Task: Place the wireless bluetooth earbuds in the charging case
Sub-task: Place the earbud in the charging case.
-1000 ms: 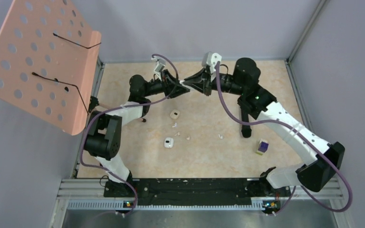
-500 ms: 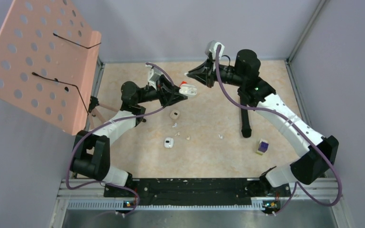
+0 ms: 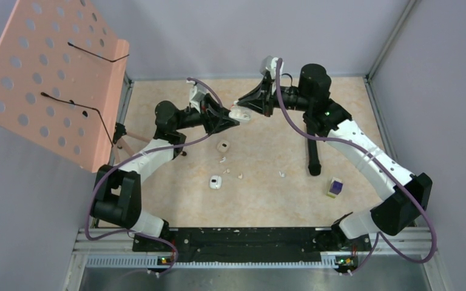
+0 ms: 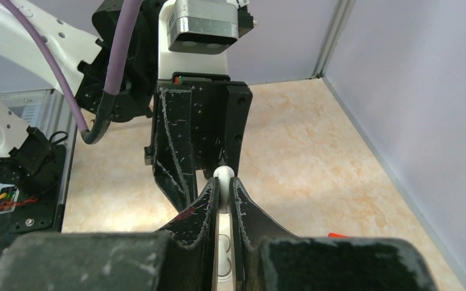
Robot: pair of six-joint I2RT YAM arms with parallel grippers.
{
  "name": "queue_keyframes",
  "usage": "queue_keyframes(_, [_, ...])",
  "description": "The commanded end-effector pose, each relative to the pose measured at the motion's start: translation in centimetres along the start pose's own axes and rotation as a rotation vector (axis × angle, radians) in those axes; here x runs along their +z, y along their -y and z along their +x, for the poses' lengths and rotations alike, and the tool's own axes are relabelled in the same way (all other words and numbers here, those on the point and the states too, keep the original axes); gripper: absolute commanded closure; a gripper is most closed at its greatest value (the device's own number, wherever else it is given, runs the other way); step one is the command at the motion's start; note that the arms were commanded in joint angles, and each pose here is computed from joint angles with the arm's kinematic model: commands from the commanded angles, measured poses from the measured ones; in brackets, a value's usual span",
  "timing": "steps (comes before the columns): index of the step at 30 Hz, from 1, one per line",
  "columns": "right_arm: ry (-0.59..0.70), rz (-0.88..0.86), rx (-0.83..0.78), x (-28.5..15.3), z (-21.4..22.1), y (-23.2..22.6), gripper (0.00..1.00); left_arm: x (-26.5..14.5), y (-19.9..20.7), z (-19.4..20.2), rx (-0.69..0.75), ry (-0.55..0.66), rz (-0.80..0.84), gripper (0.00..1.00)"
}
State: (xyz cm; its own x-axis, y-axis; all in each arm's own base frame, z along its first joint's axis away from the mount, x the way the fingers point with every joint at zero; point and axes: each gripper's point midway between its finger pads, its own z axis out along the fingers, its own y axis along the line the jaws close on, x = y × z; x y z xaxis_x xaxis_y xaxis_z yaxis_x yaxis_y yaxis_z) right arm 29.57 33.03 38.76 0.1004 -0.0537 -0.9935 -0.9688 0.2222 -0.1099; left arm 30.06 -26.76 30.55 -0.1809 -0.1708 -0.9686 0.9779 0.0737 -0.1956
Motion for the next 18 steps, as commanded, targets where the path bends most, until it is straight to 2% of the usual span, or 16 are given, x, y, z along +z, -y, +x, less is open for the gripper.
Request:
queue_keyframes(1, [0.028, -0.024, -0.028, -0.2, -0.9, -0.4, 1.00, 0.3, 0.6, -2.1, 0.095, 0.013, 0.044, 1.00])
queue_keyframes(18, [0.006, -0.067, -0.014, 0.9, 0.8, -0.3, 1.00, 0.5, 0.7, -3.4, 0.124, 0.028, 0.048, 1.00])
